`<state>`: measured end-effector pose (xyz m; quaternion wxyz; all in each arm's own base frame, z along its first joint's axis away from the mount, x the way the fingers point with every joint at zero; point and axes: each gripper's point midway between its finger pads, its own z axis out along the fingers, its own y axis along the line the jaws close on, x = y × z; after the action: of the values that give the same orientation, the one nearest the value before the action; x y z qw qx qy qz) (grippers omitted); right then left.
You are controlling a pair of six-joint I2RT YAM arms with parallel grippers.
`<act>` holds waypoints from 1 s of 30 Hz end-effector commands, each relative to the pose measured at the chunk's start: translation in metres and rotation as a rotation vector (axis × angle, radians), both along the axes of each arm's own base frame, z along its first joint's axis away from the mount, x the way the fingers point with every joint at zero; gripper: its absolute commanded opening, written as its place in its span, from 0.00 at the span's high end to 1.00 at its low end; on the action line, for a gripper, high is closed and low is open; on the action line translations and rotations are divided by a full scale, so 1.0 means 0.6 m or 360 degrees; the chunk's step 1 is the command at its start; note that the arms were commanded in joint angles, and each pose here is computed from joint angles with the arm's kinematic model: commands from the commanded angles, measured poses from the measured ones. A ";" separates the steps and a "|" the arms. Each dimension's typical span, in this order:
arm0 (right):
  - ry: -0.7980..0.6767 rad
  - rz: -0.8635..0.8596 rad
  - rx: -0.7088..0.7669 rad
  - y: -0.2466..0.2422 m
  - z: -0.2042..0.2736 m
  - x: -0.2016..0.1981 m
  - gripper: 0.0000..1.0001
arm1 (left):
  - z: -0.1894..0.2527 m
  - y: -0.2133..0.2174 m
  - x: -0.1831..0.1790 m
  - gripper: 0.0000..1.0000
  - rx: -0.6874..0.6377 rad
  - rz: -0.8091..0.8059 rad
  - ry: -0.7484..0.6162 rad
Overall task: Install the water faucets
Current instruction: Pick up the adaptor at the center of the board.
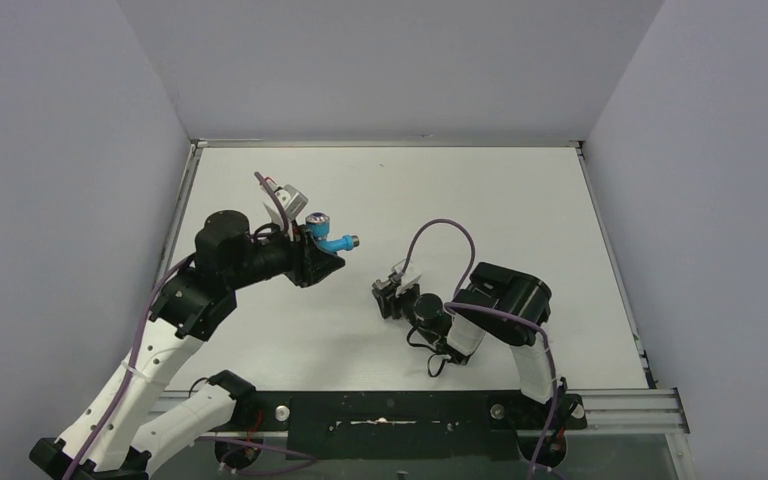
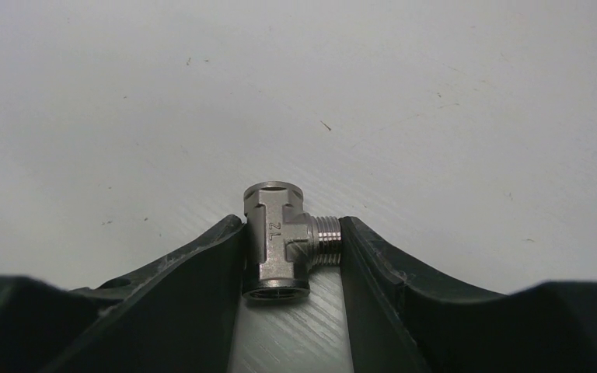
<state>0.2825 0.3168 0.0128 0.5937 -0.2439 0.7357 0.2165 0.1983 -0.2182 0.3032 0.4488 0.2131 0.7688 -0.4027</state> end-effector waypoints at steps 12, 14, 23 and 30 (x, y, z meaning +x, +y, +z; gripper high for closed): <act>0.0270 0.0087 -0.0326 -0.039 -0.105 -0.055 0.92 | 0.017 0.000 0.016 1.00 -0.0105 0.0117 0.0001; 0.0274 0.0095 -0.0310 -0.037 -0.085 -0.056 1.00 | 0.006 0.002 0.019 1.00 -0.0080 0.0145 0.0051; 0.0214 -0.0200 -0.0252 -0.063 0.073 -0.017 1.00 | -0.019 0.027 0.033 1.00 -0.0074 0.0382 0.0192; 0.0180 -0.0153 -0.0230 -0.084 0.181 -0.026 0.98 | -0.021 0.050 0.033 1.00 -0.0097 0.0502 0.0160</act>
<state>0.2648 0.2786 0.0872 0.5472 -0.2462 0.7831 0.1634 0.2140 -0.1962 0.2699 0.4327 0.0755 0.8225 -0.3613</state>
